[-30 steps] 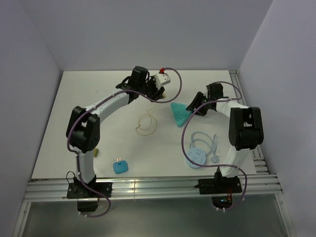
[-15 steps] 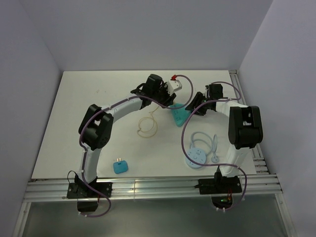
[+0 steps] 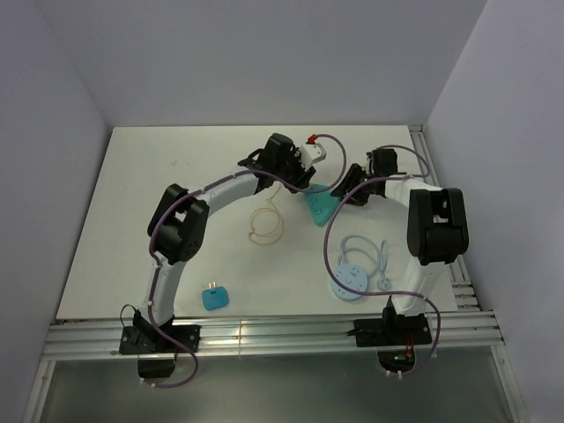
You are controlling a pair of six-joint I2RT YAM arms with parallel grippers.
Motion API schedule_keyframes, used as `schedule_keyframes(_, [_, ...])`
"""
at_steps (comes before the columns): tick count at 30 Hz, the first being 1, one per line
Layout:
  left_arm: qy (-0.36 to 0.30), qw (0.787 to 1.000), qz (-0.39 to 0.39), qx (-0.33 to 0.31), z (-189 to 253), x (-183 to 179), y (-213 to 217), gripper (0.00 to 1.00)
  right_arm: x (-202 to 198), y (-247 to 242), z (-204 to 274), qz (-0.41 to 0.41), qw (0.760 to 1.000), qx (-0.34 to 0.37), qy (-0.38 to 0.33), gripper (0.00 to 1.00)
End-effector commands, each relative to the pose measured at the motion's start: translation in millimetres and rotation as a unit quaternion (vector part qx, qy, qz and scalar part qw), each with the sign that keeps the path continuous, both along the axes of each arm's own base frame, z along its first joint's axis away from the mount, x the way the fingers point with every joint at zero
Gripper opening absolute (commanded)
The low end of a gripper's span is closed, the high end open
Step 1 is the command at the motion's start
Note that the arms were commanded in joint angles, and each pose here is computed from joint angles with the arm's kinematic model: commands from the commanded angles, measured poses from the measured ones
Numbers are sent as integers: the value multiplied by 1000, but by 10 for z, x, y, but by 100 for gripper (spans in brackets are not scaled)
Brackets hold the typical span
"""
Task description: Insert the plug
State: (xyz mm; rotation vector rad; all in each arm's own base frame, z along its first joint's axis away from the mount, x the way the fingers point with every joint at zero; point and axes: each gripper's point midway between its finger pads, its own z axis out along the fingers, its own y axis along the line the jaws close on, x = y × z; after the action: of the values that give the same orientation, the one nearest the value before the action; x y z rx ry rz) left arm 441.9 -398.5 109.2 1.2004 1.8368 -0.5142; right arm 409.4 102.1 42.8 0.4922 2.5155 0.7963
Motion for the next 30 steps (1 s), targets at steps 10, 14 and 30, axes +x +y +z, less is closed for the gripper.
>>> schedule_keyframes(10, [-20,1000,-7,-6,25,-12,-162,0,-53,-73,-159,3,999,-42,29,0])
schedule_keyframes(14, [-16,1000,-8,-11,10,-15,-195,0,-58,-72,-177,4,999,-42,31,0])
schedule_keyframes(30, [1,1000,-10,8,-85,11,-249,0,-68,-31,-187,9,998,-46,34,0])
